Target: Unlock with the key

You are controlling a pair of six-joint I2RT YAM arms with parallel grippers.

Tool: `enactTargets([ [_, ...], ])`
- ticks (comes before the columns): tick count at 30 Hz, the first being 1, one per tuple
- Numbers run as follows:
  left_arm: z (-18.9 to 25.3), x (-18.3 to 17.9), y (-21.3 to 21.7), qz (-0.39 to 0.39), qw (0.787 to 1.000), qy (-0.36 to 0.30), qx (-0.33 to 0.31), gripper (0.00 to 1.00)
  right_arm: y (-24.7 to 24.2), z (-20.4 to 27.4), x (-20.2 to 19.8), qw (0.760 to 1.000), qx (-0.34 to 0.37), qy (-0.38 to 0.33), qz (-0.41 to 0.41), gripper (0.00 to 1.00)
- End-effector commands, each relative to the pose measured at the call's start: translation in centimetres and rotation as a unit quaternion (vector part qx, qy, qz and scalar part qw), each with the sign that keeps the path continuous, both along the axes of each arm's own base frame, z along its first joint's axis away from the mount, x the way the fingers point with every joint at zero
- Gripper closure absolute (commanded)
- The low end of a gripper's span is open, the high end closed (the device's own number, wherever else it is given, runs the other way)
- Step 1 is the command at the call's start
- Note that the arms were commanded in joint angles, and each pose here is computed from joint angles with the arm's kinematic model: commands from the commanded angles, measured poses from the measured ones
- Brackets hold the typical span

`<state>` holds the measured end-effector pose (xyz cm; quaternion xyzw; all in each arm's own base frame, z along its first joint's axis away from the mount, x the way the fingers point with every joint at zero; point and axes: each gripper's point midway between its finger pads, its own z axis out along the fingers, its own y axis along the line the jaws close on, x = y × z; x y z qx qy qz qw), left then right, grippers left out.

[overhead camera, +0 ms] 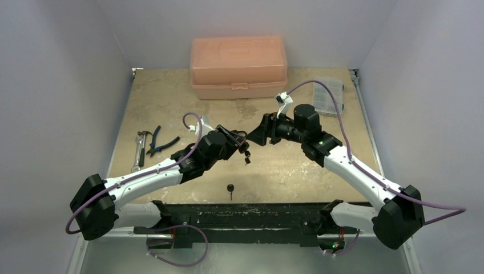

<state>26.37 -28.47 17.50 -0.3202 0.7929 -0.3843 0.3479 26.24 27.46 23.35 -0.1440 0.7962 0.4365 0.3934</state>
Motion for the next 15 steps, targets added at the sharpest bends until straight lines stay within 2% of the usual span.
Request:
enactTargets([
  [1,5.4,1.1,-1.6,0.005,0.996,-0.044,-0.072,1.0,0.1,-0.1,0.3,1.0,-0.009,-0.028,-0.005,0.28],
  [15,5.5,1.5,-2.3,0.015,0.994,-0.027,-0.107,1.0,1.6,-0.9,-0.9,0.999,0.001,-0.035,-0.016,0.32],
])
